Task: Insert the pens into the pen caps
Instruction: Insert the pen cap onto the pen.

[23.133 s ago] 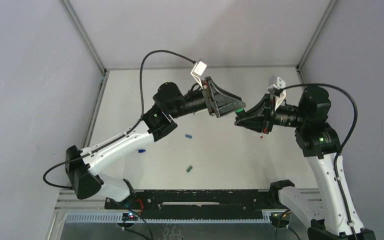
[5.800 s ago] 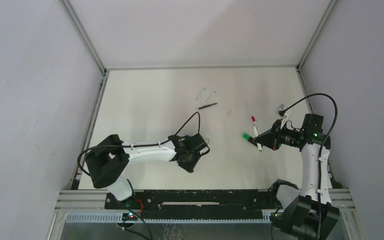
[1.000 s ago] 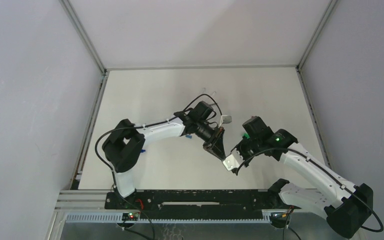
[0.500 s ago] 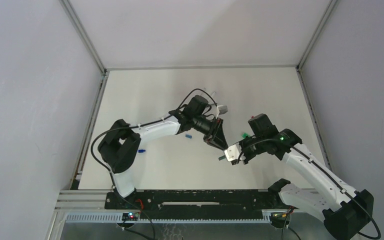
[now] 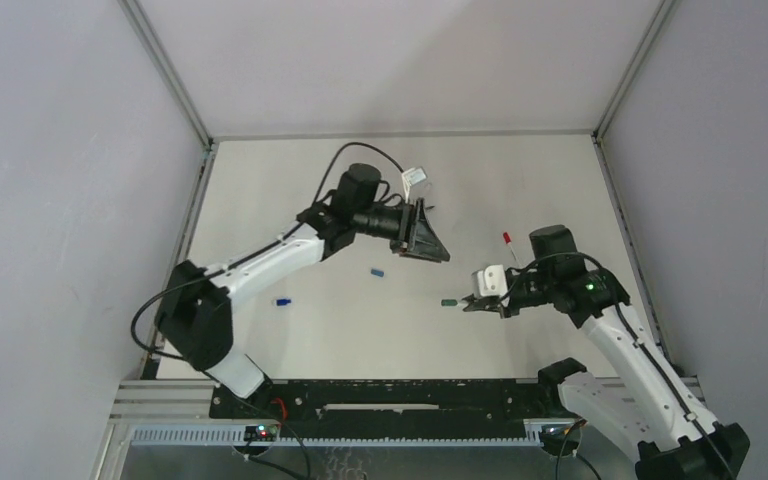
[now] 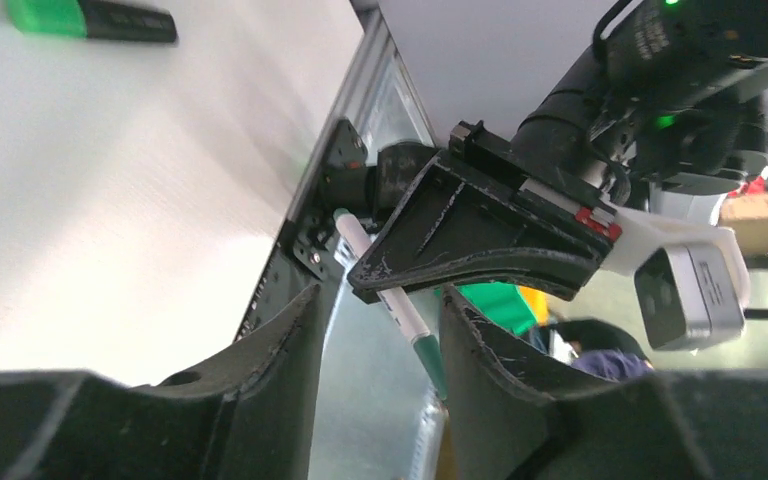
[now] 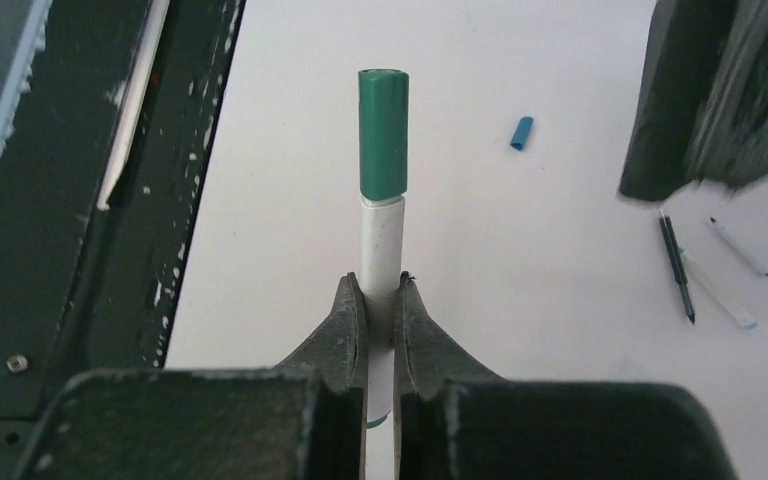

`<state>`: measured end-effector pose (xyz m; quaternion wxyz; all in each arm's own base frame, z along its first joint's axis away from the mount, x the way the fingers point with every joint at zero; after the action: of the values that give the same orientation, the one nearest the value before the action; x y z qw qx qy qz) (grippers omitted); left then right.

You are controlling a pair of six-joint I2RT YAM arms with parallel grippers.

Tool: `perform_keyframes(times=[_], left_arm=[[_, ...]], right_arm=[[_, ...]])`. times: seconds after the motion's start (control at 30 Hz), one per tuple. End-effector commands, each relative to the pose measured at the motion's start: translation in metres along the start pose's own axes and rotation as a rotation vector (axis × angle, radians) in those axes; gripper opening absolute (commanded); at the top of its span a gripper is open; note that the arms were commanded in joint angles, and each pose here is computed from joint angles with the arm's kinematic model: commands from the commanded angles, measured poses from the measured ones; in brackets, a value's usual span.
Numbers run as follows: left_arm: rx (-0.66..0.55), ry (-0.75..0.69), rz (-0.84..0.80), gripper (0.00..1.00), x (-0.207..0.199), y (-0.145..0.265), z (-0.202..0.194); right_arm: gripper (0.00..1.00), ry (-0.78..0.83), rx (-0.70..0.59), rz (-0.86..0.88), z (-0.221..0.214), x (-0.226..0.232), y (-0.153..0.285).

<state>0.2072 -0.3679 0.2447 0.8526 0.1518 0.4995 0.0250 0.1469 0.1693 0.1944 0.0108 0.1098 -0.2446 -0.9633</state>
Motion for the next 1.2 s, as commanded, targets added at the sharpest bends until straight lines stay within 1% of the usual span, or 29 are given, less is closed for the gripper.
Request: perform_keyframes(times=[0.0, 0.07, 0.2, 0.3, 0.4, 0.47, 0.5, 0.57, 0.63, 0.73, 0.77, 0.87, 0.97, 1.07, 1.17], left_arm=[[-0.169, -0.186, 0.064, 0.50, -0.025, 0.031, 0.026], [-0.243, -0.281, 0.081, 0.51, -0.042, 0.044, 0.037], [-0.405, -0.432, 0.091, 0.58, -0.073, 0.068, 0.056], [-0.545, -0.537, 0.081, 0.67, -0.096, 0.086, 0.067], [-0.699, -0.626, 0.042, 0.79, -0.118, 0.105, 0.073], [-0.808, -0.677, -0.006, 0.89, -0.134, 0.119, 0.076], [-0.851, -0.688, -0.025, 0.98, -0.140, 0.124, 0.076], [-0.904, -0.696, -0.067, 1.00, -0.147, 0.131, 0.074], [-0.927, -0.684, -0.114, 1.00, -0.152, 0.133, 0.072], [-0.915, -0.659, -0.216, 1.00, -0.163, 0.127, 0.067], [-0.911, -0.657, -0.224, 1.00, -0.165, 0.123, 0.066], [-0.909, -0.659, -0.214, 0.99, -0.168, 0.110, 0.064], [-0.879, -0.637, -0.170, 0.94, -0.163, 0.093, 0.067], [-0.845, -0.616, -0.130, 0.90, -0.155, 0.075, 0.067], [-0.799, -0.600, -0.097, 0.88, -0.147, 0.060, 0.064]], right_arm=[[0.00, -0.131, -0.172, -0.022, 0.027, 0.000, 0.010], [0.00, -0.186, -0.216, -0.046, 0.033, -0.003, 0.016], [0.00, -0.300, -0.299, -0.103, 0.047, -0.011, 0.033], [0.00, -0.401, -0.343, -0.138, 0.053, -0.016, 0.044], [0.00, -0.499, -0.385, -0.143, 0.060, -0.017, 0.052], [0.00, -0.556, -0.406, -0.146, 0.065, -0.018, 0.056], [0.00, -0.579, -0.417, -0.142, 0.067, -0.018, 0.058], [0.00, -0.625, -0.436, -0.123, 0.073, -0.018, 0.060], [0.00, -0.687, -0.453, -0.139, 0.076, -0.023, 0.065], [0.00, -0.777, -0.483, -0.135, 0.083, -0.030, 0.070], [0.00, -0.817, -0.491, -0.131, 0.085, -0.032, 0.071], [0.00, -0.880, -0.513, -0.127, 0.091, -0.037, 0.074], [0.00, -0.930, -0.520, -0.111, 0.093, -0.039, 0.074], [0.00, -0.948, -0.521, -0.098, 0.093, -0.039, 0.073], [0.00, -0.940, -0.520, -0.091, 0.095, -0.038, 0.072]])
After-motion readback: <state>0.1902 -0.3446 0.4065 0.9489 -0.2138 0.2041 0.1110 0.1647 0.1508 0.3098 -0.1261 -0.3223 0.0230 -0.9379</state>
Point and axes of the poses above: each gripper's point midway between its finger pads, its own y axis back along the fingers, its own x axis along the line the jaws close on, z = x × y, the point moved 2 cm from there along y, back along the fingers, and after that the axes turned 7 degrees about -y, right-handed, at the moved point
